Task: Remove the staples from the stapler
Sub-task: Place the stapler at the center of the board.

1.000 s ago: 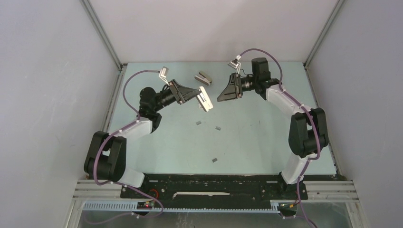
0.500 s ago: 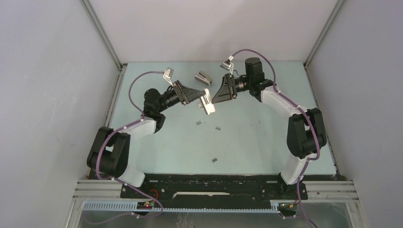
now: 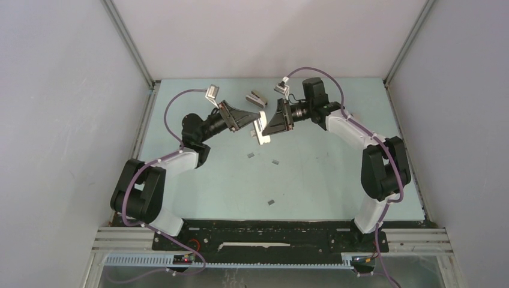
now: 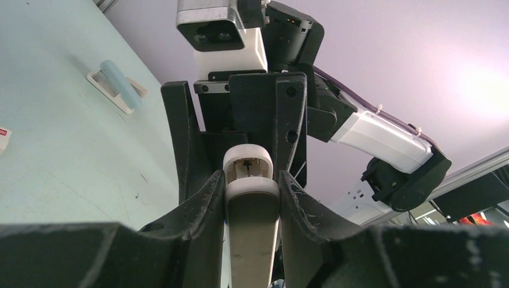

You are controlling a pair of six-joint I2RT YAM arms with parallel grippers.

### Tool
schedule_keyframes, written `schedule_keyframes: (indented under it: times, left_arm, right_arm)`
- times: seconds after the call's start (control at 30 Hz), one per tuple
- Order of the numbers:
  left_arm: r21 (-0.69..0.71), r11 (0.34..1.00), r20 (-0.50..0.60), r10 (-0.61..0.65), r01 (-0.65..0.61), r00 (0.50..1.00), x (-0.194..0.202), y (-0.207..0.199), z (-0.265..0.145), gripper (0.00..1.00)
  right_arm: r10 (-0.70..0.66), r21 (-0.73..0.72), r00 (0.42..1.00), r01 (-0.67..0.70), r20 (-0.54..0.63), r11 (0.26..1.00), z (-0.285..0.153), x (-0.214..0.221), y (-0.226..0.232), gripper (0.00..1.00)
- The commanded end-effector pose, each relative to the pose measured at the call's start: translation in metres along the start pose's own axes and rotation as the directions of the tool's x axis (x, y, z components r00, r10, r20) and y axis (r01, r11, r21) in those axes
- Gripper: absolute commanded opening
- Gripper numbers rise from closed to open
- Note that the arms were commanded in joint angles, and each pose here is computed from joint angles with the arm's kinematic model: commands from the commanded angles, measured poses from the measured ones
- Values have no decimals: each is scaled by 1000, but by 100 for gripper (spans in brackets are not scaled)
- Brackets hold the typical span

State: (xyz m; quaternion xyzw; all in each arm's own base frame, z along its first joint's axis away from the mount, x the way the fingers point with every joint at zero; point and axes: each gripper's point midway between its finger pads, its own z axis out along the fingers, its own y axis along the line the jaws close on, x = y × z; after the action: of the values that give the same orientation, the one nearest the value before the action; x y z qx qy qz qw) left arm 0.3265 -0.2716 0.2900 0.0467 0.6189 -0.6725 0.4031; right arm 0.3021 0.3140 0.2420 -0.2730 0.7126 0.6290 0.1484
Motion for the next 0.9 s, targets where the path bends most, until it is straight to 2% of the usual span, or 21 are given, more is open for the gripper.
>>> schedule_keyframes:
  times: [0.0,0.17,0.23,0.33,0.37,0.4,0.47,0.5,0.6,0.67,0.77,0.87]
  left_arm:
    - [77,996,42,44,-47,998,-12,-23,5,0]
    - [80,996,47,42,-46,998,-13,-23,6,0]
    - [78,996,47,41,-44,998,-12,-23,7,0]
    - [75,996,51,42,-46,998,-12,-22,6,1]
    - [74,996,54,42,-46,998,-12,-23,5,3]
    - [68,997,58,39,-43,998,-12,-22,4,10]
    - [57,998,64,37,-41,997,-12,-22,3,24]
    - [49,998,64,38,-41,997,-12,-21,3,30]
    - [10,998,64,61,-62,996,-13,-17,1,56]
    - [-36,996,66,85,-83,994,-14,-12,-3,67]
    - [-124,985,80,131,-120,988,-21,-1,-14,76]
    - [-222,962,122,187,-157,975,-35,9,-33,80]
  right_arm:
    - [-55,-7,998,55,13,998,-1,-12,8,72]
    - [-77,-108,997,74,-24,991,9,-4,33,62]
    - [-82,-118,996,78,-29,990,11,-2,36,51]
    - [-83,-120,996,79,-26,990,10,-3,36,27]
    - [-81,-119,996,78,-24,990,8,-3,36,18]
    - [-81,-117,996,78,-22,990,7,-4,35,11]
    - [-82,-115,996,79,-18,990,5,-4,33,2]
    - [-89,-114,996,86,-17,990,4,-4,34,0]
    - [-105,-102,994,103,-16,989,0,-2,33,0]
    - [-121,-89,993,119,-16,989,-2,1,32,0]
    - [-149,-62,989,147,-15,987,-7,4,28,0]
    - [-182,-15,983,182,-15,983,-13,7,20,0]
